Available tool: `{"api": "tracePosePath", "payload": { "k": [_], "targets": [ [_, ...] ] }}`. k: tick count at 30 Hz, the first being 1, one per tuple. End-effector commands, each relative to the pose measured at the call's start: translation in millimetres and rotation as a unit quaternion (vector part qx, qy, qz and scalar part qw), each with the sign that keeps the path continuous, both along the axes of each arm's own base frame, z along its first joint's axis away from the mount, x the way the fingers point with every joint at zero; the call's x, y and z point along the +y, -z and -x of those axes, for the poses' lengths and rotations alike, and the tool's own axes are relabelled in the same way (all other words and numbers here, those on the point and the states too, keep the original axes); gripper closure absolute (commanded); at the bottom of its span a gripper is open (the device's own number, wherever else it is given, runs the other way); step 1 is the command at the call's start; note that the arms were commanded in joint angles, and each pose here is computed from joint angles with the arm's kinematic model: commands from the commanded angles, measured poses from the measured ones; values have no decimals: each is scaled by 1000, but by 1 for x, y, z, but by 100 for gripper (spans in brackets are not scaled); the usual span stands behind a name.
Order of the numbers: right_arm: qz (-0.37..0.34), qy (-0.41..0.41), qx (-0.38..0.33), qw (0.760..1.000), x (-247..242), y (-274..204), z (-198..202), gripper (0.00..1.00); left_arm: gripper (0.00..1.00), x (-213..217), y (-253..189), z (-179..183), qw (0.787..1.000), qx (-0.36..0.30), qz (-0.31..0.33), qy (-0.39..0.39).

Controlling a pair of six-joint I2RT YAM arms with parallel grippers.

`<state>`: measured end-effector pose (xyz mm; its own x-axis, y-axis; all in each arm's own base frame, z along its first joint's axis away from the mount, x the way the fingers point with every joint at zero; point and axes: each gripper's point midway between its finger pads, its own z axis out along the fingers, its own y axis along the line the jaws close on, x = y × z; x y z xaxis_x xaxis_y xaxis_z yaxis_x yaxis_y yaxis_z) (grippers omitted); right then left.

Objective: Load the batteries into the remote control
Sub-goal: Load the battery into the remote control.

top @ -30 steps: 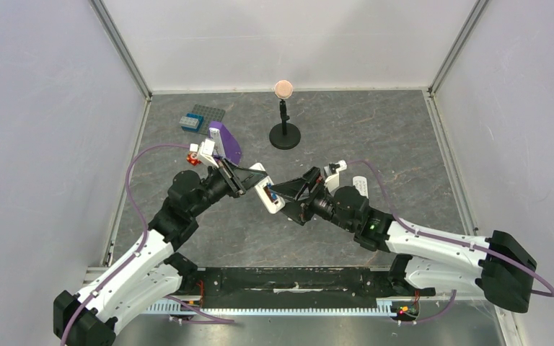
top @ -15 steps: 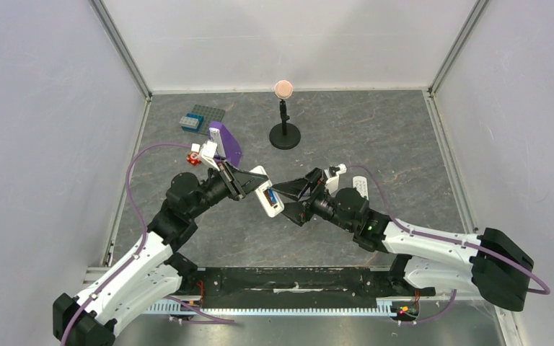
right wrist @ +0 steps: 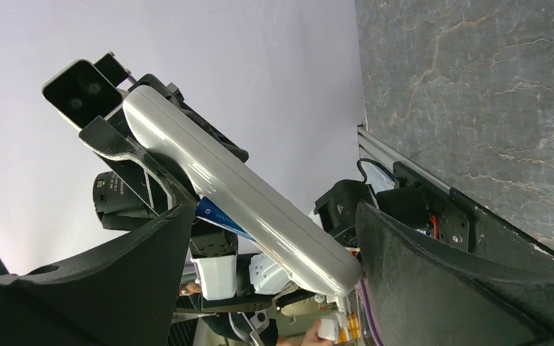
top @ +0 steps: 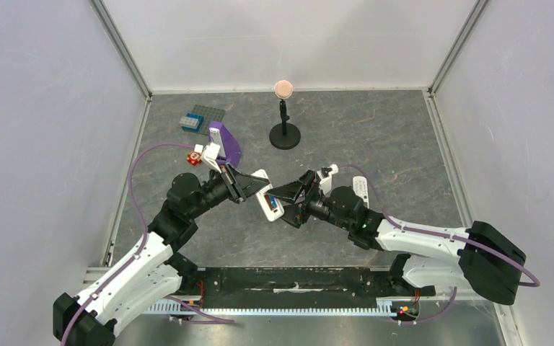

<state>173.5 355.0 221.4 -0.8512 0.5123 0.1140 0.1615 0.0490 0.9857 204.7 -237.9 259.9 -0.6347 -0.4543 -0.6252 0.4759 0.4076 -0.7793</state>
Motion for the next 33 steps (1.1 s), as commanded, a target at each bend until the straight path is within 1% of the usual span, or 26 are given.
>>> {"api": "tracePosePath", "payload": {
  "k": [1, 5, 14, 17, 20, 24, 28, 33],
  "targets": [
    [-45, -10, -22, 999, 6, -30, -1, 15, 98, -2, -14, 5, 999, -47, 3, 15],
    [-51, -16, -18, 998, 6, -28, 2, 21, 98, -1, -15, 6, 999, -49, 5, 16],
    [-54, -28, -13, 998, 6, -21, 7, 40, 98, 0, -24, 8, 998, -53, 18, 15],
    [-54, -29, -11, 998, 6, -19, 8, 45, 98, 1, -29, 8, 998, -47, 29, 11],
    [-49, -31, -12, 998, 5, -15, 9, 46, 98, 1, -34, 6, 999, -25, 43, 2],
    [-36, -27, -22, 999, 3, -10, 8, 49, 98, 2, -37, 2, 998, 20, 52, -11],
    [-11, -19, -34, 999, 1, -3, 5, 48, 98, -1, -40, 4, 995, 72, 72, -10],
    [18, -14, -45, 999, 0, 7, 2, 46, 98, -4, -57, 11, 992, 79, 101, 10]
  ]
}}
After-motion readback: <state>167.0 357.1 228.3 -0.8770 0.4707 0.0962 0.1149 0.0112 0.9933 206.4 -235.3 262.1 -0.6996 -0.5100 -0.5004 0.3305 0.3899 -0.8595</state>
